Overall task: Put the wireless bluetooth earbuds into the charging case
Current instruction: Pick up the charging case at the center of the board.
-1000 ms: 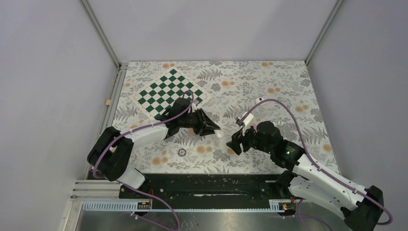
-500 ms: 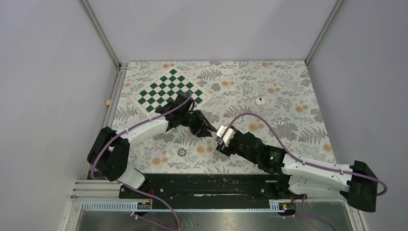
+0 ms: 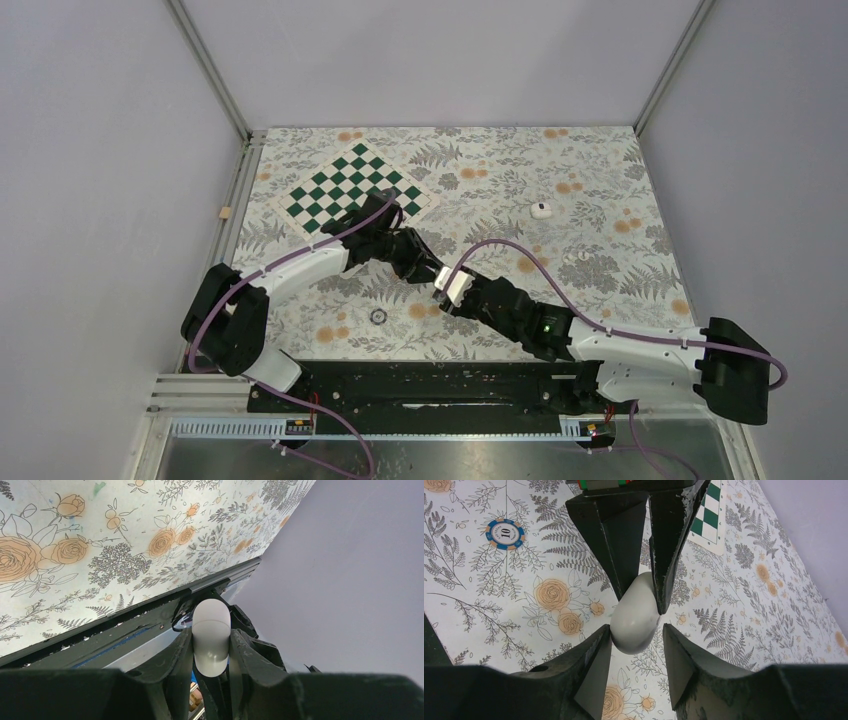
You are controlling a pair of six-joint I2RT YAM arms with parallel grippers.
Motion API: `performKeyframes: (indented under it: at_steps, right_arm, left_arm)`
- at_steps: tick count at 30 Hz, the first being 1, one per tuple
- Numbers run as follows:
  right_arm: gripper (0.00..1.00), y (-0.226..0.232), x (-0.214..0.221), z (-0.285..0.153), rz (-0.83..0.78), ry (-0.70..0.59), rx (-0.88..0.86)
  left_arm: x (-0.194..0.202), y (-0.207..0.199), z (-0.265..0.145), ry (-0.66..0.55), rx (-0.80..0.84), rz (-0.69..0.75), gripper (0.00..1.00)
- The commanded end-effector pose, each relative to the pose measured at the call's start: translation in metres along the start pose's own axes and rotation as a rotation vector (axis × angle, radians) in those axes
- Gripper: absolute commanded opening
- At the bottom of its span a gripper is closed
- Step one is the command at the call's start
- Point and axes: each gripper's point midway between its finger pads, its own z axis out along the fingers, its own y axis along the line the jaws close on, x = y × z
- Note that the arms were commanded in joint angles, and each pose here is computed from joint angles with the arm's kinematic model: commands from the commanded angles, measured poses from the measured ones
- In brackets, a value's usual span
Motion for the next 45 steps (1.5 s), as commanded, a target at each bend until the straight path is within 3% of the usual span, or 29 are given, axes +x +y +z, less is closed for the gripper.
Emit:
performKeyframes:
  at_steps: [1,5,12,15,18,20,22,27,34,41,45]
  right_arm:
    - [0.48,-0.009,-0.028,0.004,0.005,-0.071,0.044]
    - [0.37,-0.006,-0.031,0.006,0.013,-0.078,0.040]
    - [0.06,-0.006,-0.035,0.007,0.029,-0.074,0.045]
    - [0.00,-0.008,-0.035,0.006,0.029,-0.070,0.054]
    - [0.00,-0.010,-0.033,0.005,0.024,-0.064,0.063]
    - [0.00,-0.012,-0.032,0.003,0.031,-0.064,0.074]
    - [0.00,-0.012,-0.031,0.002,0.046,-0.060,0.079]
    - [0.00,-0.011,-0.019,-0.005,0.113,-0.017,0.069]
    - [0.00,-0.012,-0.012,-0.022,0.372,-0.037,-0.066]
    - [0.00,-0.020,-0.025,-0.036,0.557,-0.047,-0.213]
    - [0.00,-0.014,-0.040,-0.047,0.650,-0.067,-0.380]
  left_arm:
    - [0.006,-0.018,-0.009,0.010,0.036,-0.015,0.00]
    - [0.008,-0.019,-0.011,0.014,0.041,-0.013,0.00]
    - [0.012,-0.029,-0.016,0.023,0.096,0.024,0.02]
    - [0.013,-0.033,-0.016,0.029,0.126,0.045,0.30]
    - [0.013,-0.037,-0.018,0.024,0.155,0.063,0.76]
    - [0.014,-0.040,-0.020,0.025,0.174,0.078,0.91]
    - [0.014,-0.042,-0.021,0.023,0.182,0.090,0.97]
    - [0.003,-0.036,-0.031,-0.015,0.173,0.103,0.99]
    - [-0.030,-0.019,-0.060,-0.124,0.189,0.161,0.99]
    - [-0.041,-0.028,-0.083,-0.271,0.246,0.565,0.90]
    - [-0.027,-0.032,-0.093,-0.225,0.264,0.833,0.81]
